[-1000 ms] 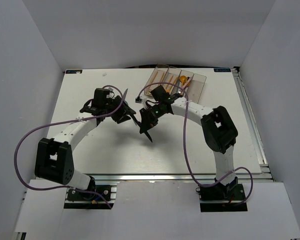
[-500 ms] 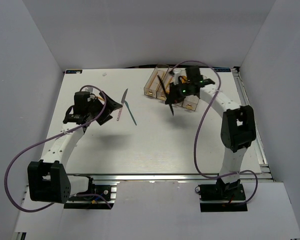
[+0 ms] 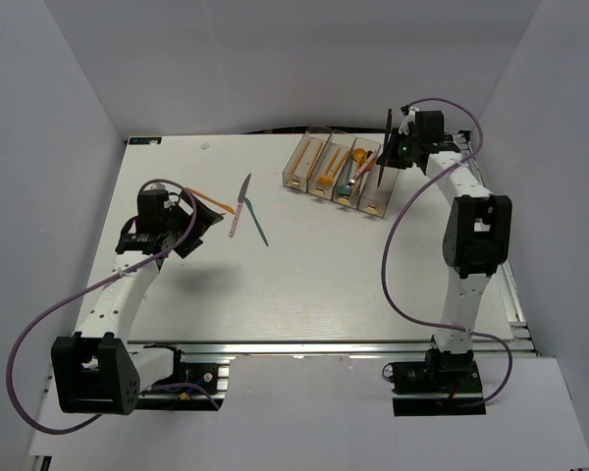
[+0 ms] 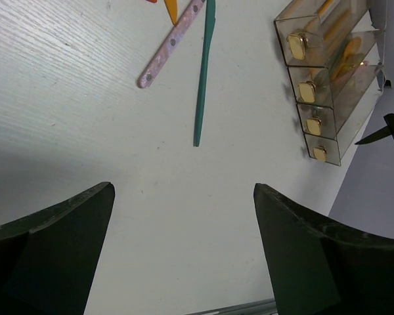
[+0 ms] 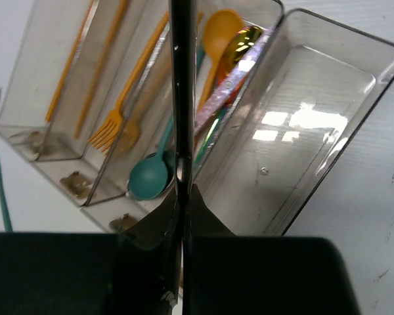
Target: Sort the eating utensils into containers
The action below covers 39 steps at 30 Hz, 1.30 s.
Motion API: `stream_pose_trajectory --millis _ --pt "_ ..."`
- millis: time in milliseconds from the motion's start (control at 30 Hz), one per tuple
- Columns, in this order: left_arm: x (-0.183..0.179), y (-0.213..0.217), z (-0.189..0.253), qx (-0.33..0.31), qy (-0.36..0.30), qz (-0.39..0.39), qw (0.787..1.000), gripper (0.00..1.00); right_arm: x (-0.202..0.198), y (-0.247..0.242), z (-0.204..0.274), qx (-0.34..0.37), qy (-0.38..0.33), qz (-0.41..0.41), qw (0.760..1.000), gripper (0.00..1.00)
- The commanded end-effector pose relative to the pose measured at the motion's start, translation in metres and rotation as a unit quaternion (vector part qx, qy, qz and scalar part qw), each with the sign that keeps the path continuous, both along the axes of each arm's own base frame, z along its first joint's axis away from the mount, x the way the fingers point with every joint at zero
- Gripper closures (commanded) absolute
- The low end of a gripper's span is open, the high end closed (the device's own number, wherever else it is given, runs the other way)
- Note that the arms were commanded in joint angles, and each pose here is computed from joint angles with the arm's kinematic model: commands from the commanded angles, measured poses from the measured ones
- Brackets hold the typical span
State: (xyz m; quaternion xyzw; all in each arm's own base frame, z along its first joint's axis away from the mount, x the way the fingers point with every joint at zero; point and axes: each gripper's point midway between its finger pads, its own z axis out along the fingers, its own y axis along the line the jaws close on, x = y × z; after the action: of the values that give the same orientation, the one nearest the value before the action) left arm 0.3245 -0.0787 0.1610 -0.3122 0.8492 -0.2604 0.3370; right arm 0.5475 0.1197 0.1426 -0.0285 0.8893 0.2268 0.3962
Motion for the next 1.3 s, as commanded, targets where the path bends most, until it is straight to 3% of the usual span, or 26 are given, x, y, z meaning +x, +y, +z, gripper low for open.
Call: stream_pose_trajectory --millis 0,267,433,600,833,933,967,1000,1100,1167,1267 --pt "-0.006 0.009 0.001 0.014 0.002 0.016 1.0 0.02 0.028 -0.013 0.002 0.008 -0.011 -0.069 0.998 1.0" --pt "-0.01 0.013 0.0 0.019 0.011 0.03 0.999 0.02 0.038 -0.033 -0.023 0.019 0.018 -0.127 0.992 1.0" --pt "-0.004 0.015 -0.001 0.02 0.017 0.033 0.999 0.02 0.034 -0.025 -0.023 0.031 0.016 -0.1 0.994 0.72" --pt "0.012 0.02 -0.007 0.029 0.024 0.036 0.999 0.02 0.033 -0.024 -0.007 0.03 -0.003 -0.085 0.996 0.54" --pt "0.035 0.028 -0.022 0.029 0.054 0.06 0.996 0.07 0.019 -0.017 0.03 0.043 -0.034 -0.045 0.998 0.53" --pt "0.047 0.049 -0.037 0.032 0.085 0.104 0.99 0.12 0.002 0.003 0.061 0.046 -0.084 0.061 0.994 0.5" --pt "0.049 0.053 -0.041 0.035 0.096 0.115 0.988 0.12 -0.004 0.009 0.074 0.027 -0.121 0.12 0.985 0.48" --pt "0.054 0.056 -0.05 0.037 0.116 0.12 0.985 0.13 -0.029 0.033 0.085 0.068 -0.128 0.214 0.966 0.45" --pt "0.065 0.064 -0.059 0.036 0.143 0.139 0.979 0.13 -0.074 0.062 0.104 0.089 -0.182 0.369 0.907 0.34" --pt "0.074 0.07 -0.072 0.043 0.172 0.153 0.972 0.13 -0.089 0.075 0.105 0.058 -0.215 0.417 0.881 0.28" --pt "0.082 0.082 -0.093 0.061 0.21 0.184 0.958 0.12 -0.111 0.086 0.099 0.04 -0.223 0.45 0.864 0.26"
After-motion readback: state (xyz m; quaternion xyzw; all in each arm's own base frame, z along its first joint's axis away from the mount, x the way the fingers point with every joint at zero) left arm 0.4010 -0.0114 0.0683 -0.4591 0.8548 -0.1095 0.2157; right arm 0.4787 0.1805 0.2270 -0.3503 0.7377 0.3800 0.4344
